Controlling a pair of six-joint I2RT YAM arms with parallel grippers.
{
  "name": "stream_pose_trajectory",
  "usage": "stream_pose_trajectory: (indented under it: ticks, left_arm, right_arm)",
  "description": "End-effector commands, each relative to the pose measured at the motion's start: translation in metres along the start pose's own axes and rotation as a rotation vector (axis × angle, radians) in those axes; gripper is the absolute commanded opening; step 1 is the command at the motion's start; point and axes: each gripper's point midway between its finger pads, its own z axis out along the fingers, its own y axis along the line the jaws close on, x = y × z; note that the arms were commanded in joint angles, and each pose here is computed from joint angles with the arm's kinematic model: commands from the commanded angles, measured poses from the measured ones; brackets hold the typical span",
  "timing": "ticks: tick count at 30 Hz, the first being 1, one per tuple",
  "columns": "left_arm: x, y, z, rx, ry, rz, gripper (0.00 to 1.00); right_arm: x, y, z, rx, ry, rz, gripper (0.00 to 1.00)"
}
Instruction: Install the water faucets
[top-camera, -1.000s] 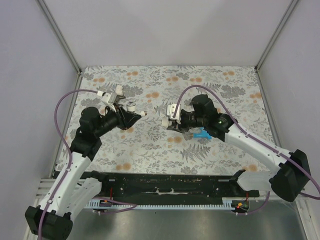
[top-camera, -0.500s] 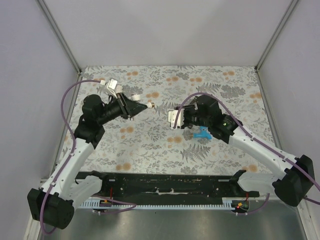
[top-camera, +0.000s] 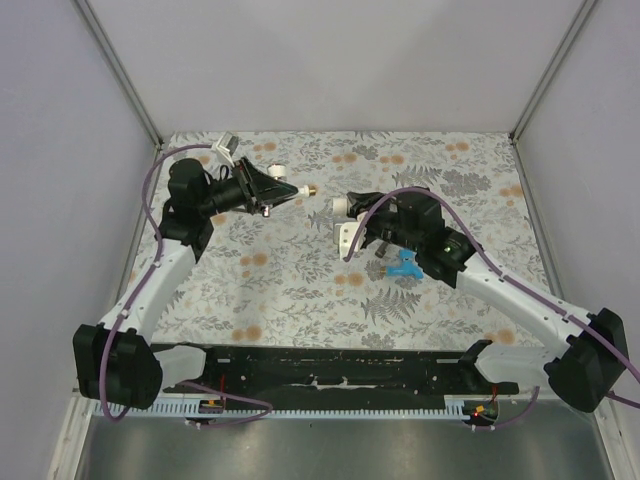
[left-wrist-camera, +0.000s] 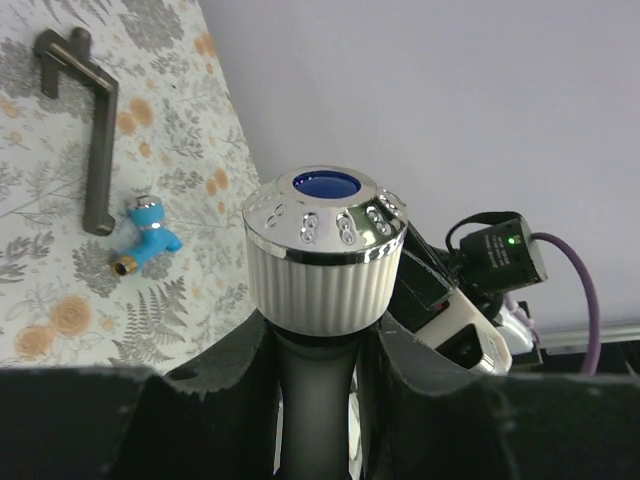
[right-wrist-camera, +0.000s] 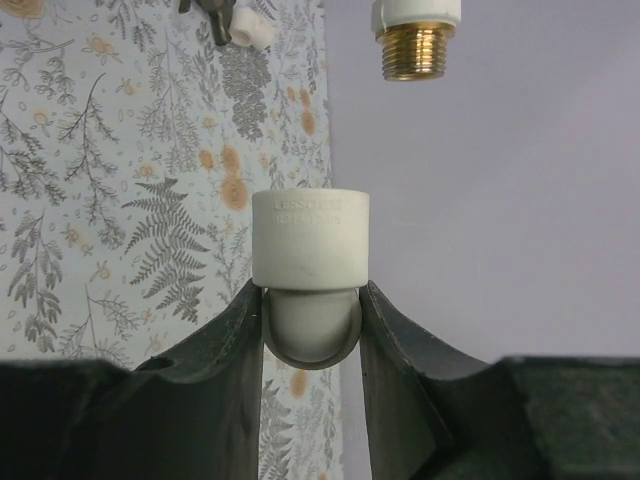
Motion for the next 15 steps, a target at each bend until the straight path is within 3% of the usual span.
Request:
stream_pose_trajectory:
  ticks: [1,15]
  left_arm:
    - [-0.002,-0.048,-0.006,0.156,0.065,-0.023,0.02]
    - [0.001,-0.062,-0.01,0.172,0.122,-0.177,0.02]
  right_arm:
    - [-0.016,-0.041,0.002,0.14,-0.057,-0.106,0.0]
    - [-0.038,-0.074,0.01,0.247,-0.138,-0.199,0.0]
